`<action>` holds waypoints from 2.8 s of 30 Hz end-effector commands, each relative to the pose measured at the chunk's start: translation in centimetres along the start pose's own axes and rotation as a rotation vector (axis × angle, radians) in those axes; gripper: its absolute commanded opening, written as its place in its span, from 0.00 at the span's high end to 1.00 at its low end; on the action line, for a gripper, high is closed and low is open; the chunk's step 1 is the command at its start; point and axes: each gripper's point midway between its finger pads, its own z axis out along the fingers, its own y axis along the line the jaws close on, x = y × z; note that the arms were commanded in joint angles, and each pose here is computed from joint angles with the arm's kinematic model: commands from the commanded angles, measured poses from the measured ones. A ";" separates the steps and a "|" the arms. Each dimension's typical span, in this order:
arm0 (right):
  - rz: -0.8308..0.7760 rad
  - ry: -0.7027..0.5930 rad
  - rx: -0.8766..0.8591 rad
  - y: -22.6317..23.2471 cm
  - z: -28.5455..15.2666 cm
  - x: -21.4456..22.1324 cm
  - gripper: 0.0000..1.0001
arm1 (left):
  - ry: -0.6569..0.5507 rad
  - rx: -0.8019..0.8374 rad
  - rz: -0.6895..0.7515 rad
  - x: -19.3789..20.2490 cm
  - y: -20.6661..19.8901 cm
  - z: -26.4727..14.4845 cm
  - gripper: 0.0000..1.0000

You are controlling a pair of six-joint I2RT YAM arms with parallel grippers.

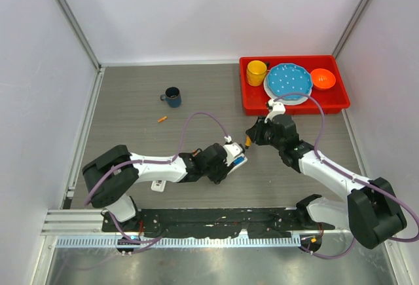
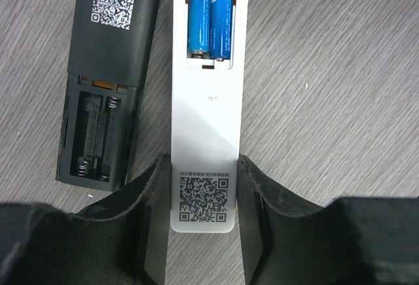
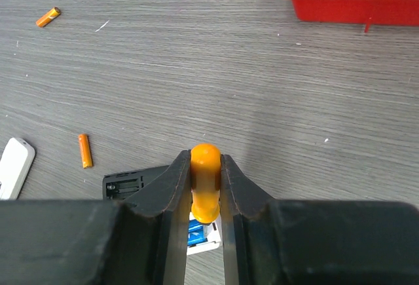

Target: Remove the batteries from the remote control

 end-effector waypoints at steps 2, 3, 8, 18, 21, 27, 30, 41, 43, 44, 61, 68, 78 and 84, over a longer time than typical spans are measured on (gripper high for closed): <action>-0.030 -0.051 0.013 -0.2 -0.5 -1.3 0.98 | 0.148 0.046 0.001 4.2 -0.8 0.4 0.68; -0.030 -0.049 0.014 -0.2 -0.5 -1.2 0.99 | 0.148 0.046 0.001 4.2 -0.8 0.4 0.68; -0.027 -0.038 0.026 -0.6 -0.4 -0.6 0.99 | 0.148 0.046 0.001 4.2 -0.8 0.4 0.69; -0.012 -0.013 -0.011 -0.3 -0.2 0.5 0.99 | 0.155 0.044 0.001 4.3 -0.8 0.5 0.69; 0.006 -0.006 -0.034 0.0 -0.2 1.2 0.99 | 0.154 0.045 0.001 4.2 -0.8 0.5 0.70; 0.080 0.014 -0.116 1.4 -0.1 2.2 0.99 | 0.155 0.021 0.006 4.3 -0.4 0.6 0.74; 0.122 0.021 -0.157 2.1 -0.2 2.5 0.99 | 0.159 0.018 0.005 4.3 -0.3 0.6 0.80; 0.236 0.008 -0.263 4.3 -0.6 1.7 0.99 | 0.167 0.009 0.003 4.5 -0.2 0.7 1.00; 0.253 -0.007 -0.280 4.8 -0.9 1.1 0.99 | 0.165 0.011 0.003 4.5 -0.2 0.7 1.00; 0.256 -0.009 -0.280 4.8 -1.0 1.0 0.99 | 0.164 0.010 0.003 4.5 -0.2 0.7 1.00; 0.292 -0.029 -0.337 6.2 -1.9 -0.4 0.99 | 0.189 -0.025 0.002 4.9 0.4 1.0 1.00; 0.290 -0.021 -0.333 6.1 -1.7 -0.2 0.99 | 0.188 -0.023 0.002 4.8 0.3 1.1 1.00; 0.263 -0.033 -0.304 5.7 -1.5 -0.6 0.99 | 0.190 -0.025 0.002 4.8 0.4 1.1 1.00; 0.235 -0.044 -0.267 5.0 -1.2 -0.8 0.99 | 0.189 -0.026 0.002 4.9 0.4 1.1 1.00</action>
